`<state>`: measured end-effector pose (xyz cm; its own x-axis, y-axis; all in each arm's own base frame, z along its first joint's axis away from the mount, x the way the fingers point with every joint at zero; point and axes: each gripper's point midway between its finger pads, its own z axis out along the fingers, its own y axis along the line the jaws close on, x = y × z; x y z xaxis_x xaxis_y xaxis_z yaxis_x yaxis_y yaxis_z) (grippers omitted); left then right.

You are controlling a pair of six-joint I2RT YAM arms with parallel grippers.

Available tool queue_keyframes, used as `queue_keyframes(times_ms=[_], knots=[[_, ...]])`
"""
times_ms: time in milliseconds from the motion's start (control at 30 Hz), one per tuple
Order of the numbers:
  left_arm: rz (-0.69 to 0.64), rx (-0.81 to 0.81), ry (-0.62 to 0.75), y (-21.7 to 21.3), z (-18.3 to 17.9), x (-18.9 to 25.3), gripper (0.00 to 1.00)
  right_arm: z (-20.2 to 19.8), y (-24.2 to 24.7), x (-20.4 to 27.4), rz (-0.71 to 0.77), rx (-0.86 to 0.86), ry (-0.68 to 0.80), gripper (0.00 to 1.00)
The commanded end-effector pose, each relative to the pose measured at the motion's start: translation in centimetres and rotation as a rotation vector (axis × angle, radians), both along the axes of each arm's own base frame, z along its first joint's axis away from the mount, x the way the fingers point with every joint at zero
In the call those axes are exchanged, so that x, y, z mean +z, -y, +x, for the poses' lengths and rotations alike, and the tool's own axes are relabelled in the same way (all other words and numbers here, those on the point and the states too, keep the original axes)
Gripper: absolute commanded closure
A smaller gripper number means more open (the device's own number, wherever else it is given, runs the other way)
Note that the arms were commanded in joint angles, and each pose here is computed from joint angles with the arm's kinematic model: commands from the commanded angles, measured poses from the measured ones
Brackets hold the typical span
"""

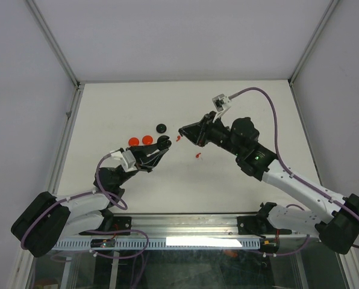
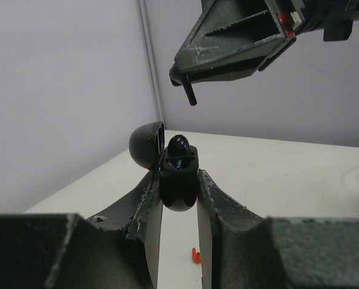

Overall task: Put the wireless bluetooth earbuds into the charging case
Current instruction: Place the earbud in the charging case.

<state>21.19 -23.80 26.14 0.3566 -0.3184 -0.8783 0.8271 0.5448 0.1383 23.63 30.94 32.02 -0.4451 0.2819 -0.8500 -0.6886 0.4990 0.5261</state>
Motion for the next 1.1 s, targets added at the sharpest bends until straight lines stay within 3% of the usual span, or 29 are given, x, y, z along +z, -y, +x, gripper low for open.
queue_keyframes(times_ms=[0, 333, 1067], knots=[[-0.067, -0.048, 0.103, 0.1, -0.9, 3.6, 1.00, -2.6, -1.5, 4.3, 0.147, 0.095, 0.112, 0.88], [-0.092, -0.105, 0.067, 0.7, -1.2, 4.1, 1.00, -5.9, -3.5, 5.2, 0.209, 0.202, 0.211, 0.88], [-0.139, -0.152, 0.080, 0.5, -2.3, 5.2, 1.00, -4.5, -4.7, 2.0, 0.135, 0.147, 0.186, 0.90]])
